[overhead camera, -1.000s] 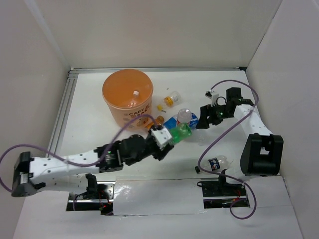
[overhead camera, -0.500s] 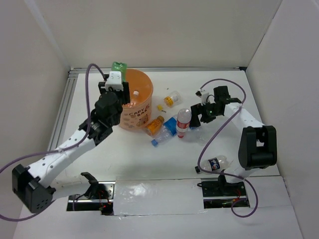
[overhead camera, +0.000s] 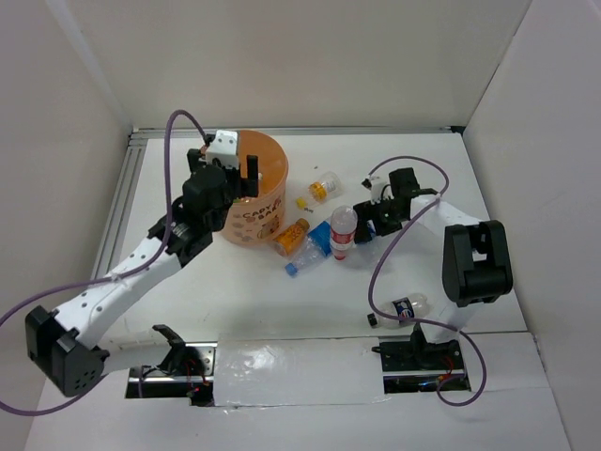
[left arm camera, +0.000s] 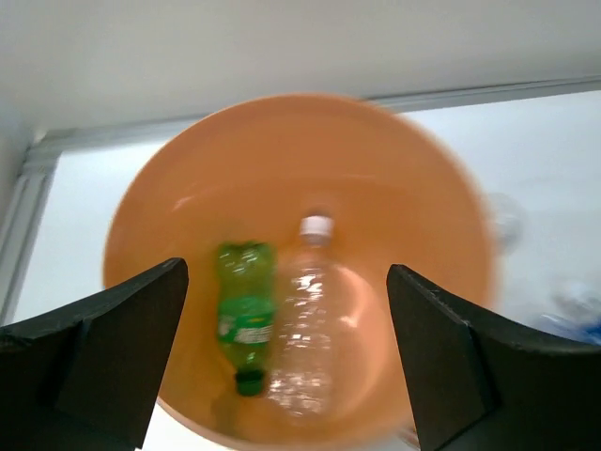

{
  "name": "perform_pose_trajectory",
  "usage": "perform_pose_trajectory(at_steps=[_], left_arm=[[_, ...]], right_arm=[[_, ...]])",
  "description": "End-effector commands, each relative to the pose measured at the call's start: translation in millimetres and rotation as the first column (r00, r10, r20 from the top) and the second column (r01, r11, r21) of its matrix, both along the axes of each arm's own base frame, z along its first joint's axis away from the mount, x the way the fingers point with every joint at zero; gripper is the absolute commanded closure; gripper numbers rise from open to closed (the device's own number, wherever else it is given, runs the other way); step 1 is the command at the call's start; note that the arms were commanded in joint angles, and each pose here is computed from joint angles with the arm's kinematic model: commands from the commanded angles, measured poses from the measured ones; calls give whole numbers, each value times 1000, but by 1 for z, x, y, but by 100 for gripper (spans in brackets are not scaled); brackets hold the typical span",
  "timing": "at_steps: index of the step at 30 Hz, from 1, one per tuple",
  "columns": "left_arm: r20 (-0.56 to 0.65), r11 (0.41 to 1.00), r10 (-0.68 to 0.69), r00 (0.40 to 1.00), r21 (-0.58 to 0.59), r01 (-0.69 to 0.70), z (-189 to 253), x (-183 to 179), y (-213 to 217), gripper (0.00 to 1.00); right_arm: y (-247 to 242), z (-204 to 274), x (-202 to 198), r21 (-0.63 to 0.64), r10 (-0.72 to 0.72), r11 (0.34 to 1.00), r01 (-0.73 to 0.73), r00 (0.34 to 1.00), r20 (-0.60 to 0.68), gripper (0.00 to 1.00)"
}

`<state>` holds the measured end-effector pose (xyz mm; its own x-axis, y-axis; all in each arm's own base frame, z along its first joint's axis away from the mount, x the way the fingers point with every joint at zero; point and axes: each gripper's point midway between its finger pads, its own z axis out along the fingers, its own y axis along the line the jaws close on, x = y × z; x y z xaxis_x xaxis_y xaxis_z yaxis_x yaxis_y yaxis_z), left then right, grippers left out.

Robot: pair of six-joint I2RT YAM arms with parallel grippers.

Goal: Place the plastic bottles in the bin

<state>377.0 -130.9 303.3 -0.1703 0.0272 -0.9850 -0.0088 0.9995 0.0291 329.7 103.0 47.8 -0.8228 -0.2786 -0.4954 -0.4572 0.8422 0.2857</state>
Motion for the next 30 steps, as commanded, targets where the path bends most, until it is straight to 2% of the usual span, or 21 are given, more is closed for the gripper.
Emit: perform_pose_trajectory(at_steps=[1, 2, 4, 5, 6, 8, 10, 11, 12, 13, 14, 16, 17, 20, 21, 23, 24, 25, 28, 29, 30], left_arm=[[195, 982, -181, 964, -21, 188, 72, -34, -30, 0], [217, 950, -298, 930, -27, 311, 75, -57, -50, 0], [198, 906, -415, 888, 0, 423, 64, -81, -67, 0], [155, 871, -488, 859, 14, 492, 41, -97, -82, 2], [146, 832, -549, 823, 6, 554, 34, -112, -90, 3], [53, 785, -618, 785, -12, 619, -11, -135, -106, 5], [-4, 771, -637, 771, -33, 637, -39, -149, -112, 5], [-50, 750, -662, 748, -16, 662, -64, -162, -117, 5], [-59, 745, -667, 743, -20, 667, -73, -167, -121, 5], [-69, 740, -672, 738, -24, 672, -82, -174, -125, 5], [-92, 731, -681, 726, -17, 683, -95, -178, -128, 5], [-142, 741, -666, 732, -17, 671, -122, -182, -130, 4], [-179, 732, -670, 720, 1, 681, -138, -186, -136, 4], [-220, 749, -642, 734, 26, 663, -161, -187, -139, 1], [-237, 749, -636, 735, 40, 661, -170, -189, -139, 1], [-264, 772, -599, 756, 63, 633, -185, -187, -137, 1], [-268, 770, -597, 756, 73, 634, -190, -189, -138, 0], [-277, 768, -593, 756, 87, 634, -195, -190, -140, 0], [-283, 794, -551, 785, 114, 598, -202, -186, -137, 0], [-290, 803, -528, 798, 135, 580, -207, -183, -134, 0], [-278, 802, -528, 803, 150, 579, -204, -179, -137, 0]], right_arm=[[4, -3, 8, -22, -1, 1000, 1, 999, 33, 11], [3, -7, 7, -24, -1, 1000, 1, 1000, 21, 21], [3, -11, 7, -28, 7, 1000, -6, 1000, 15, 35], [4, -11, 4, -21, 11, 1000, -11, 1000, 4, 44], [1, -9, 5, -26, 13, 1000, -13, 1000, 7, 57], [-6, 4, 11, -9, 6, 1000, -5, 1000, 18, 69], [-16, 20, 22, -20, 8, 1000, -7, 998, 56, 81], [-24, 47, 42, -12, -8, 1000, 9, 992, 127, 83], [-30, 60, 49, -17, -13, 1000, 15, 989, 145, 85], [-33, 98, 72, -18, -1, 1000, 6, 968, 251, 87], [-37, 119, 83, -25, 2, 1000, 6, 954, 301, 87], [-32, 159, 98, -22, 50, 999, -44, 921, 385, 88], [-25, 207, 113, -3, 79, 996, -89, 869, 489, 88], [13, 259, 122, 6, 184, 972, -234, 779, 600, 88], [42, 294, 119, 20, 230, 945, -327, 705, 670, 88], [74, 322, 119, 28, 263, 908, -418, 621, 739, 88], [103, 343, 104, 47, 291, 858, -511, 560, 776, 88], [120, 355, 106, 43, 289, 833, -552, 499, 817, 88], [180, 373, 93, 73, 284, 750, -657, 419, 862, 88], [194, 374, 90, 105, 279, 728, -677, 433, 857, 88], [208, 384, 86, 112, 276, 703, -703, 415, 867, 88]])
